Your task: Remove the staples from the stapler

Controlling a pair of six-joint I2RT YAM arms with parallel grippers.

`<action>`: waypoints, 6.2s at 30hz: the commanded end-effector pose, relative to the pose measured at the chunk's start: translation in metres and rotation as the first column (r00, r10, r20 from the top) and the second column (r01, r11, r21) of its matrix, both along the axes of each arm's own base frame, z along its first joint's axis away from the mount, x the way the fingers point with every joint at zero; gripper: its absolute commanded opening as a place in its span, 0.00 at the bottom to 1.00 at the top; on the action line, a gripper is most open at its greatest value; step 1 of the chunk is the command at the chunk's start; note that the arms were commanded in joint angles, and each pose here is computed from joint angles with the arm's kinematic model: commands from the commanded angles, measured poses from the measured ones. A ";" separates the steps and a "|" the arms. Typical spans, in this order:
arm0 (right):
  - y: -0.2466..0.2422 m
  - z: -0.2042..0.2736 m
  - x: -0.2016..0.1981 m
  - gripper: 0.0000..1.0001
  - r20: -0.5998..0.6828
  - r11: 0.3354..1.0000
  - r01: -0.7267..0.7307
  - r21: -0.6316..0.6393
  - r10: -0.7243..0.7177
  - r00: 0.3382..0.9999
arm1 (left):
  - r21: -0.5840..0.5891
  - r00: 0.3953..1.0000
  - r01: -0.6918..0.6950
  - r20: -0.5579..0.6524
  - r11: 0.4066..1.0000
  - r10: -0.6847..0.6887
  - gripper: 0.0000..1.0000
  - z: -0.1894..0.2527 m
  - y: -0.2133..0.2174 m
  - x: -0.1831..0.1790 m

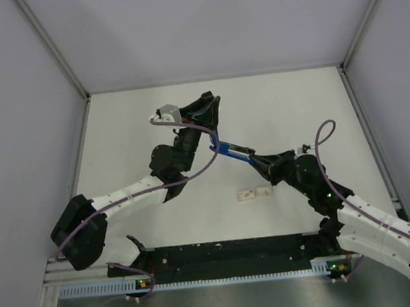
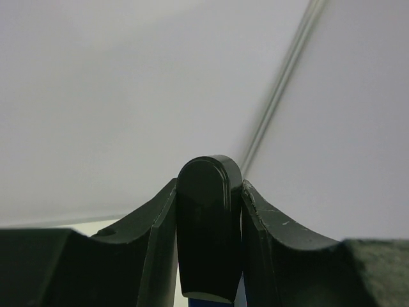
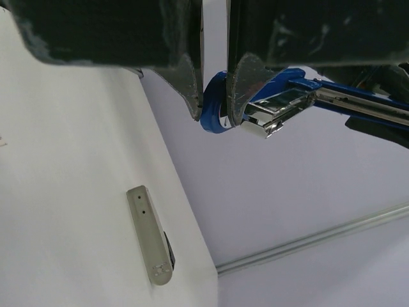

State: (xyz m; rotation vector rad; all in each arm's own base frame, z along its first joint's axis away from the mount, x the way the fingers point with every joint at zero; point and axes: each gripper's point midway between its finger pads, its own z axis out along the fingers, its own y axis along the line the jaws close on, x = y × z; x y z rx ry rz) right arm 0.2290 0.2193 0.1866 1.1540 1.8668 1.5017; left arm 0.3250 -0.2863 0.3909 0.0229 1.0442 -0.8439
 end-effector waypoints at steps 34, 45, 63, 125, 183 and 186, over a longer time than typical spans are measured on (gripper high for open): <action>0.102 -0.021 -0.066 0.00 -0.062 0.818 -0.556 0.149 0.569 0.820 | 0.192 0.841 -0.540 0.152 0.819 0.519 0.00 0.011 -0.015 0.085; 0.095 -0.019 -0.072 0.00 -0.088 0.822 -0.553 0.140 0.566 0.820 | 0.198 0.816 -0.577 0.174 0.792 0.551 0.00 0.011 -0.016 0.090; 0.042 -0.007 -0.053 0.00 -0.007 0.862 -0.416 -0.291 0.432 0.902 | 0.297 0.873 -0.487 0.155 0.821 0.462 0.00 0.014 -0.020 0.071; -0.040 -0.047 -0.039 0.00 0.041 0.572 -0.239 -0.785 0.433 0.900 | 0.804 0.896 -0.289 0.036 0.519 0.443 0.00 -0.201 -0.058 -0.016; -0.039 -0.055 -0.007 0.46 0.047 0.542 -0.199 -0.817 0.406 0.913 | 0.600 0.719 0.505 -0.690 0.620 0.081 0.57 -0.267 -0.050 -0.024; -0.039 -0.056 -0.008 0.47 0.043 0.541 -0.206 -0.816 0.411 0.911 | 0.537 0.666 0.601 -0.746 0.592 0.001 0.58 -0.276 -0.059 -0.039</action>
